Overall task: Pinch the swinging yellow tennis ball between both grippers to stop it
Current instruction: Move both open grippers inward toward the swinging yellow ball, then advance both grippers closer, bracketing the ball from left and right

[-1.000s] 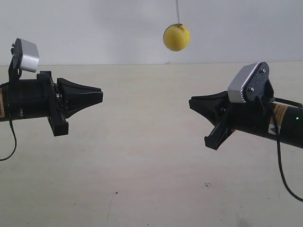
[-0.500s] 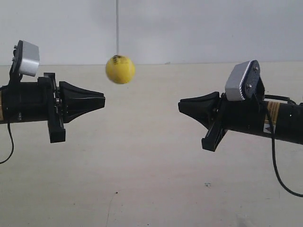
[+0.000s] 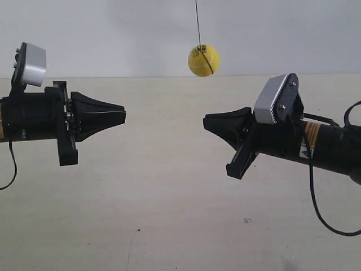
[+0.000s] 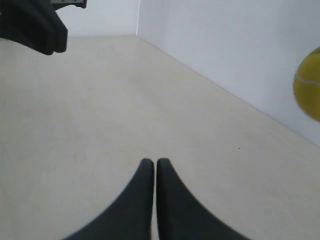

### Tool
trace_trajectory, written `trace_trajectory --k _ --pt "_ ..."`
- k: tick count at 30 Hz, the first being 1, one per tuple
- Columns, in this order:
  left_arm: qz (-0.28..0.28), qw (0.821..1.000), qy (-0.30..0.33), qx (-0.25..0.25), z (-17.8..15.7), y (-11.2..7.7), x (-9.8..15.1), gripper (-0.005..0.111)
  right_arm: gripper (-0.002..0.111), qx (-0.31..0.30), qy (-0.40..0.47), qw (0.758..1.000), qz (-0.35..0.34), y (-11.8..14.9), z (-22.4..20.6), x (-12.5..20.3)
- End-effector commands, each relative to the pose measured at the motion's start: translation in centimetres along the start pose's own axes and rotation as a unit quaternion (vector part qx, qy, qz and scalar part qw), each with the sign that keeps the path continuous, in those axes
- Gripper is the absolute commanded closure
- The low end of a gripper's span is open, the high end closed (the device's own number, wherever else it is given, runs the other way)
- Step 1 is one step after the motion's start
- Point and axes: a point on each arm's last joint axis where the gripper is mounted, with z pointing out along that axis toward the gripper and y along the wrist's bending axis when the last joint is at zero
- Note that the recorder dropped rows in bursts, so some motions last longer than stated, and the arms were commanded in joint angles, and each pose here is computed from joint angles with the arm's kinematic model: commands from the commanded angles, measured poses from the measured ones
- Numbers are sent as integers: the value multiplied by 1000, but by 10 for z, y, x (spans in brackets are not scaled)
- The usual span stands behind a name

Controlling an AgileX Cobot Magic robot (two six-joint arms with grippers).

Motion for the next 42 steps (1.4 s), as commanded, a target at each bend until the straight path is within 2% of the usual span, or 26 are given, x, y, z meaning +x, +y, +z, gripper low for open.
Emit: trace_trajectory --k 1,11,21,39,42 --pt "3 1000 -9 -5 2 2 -4 102 108 18 -15 1000 -15 -3 0 -4" --pt "8 1000 -10 -9 2 3 -4 102 108 16 -36 999 -15 -3 0 -8" --pt "30 999 -4 20 17 -11 -6 102 108 -4 -38 999 -2 1 0 -8" --pt "30 999 5 12 17 -9 -5 102 108 -10 -39 999 4 -1 2 -10" --pt "29 999 11 9 17 -8 -3 102 108 -5 -11 1000 4 -5 6 -1"
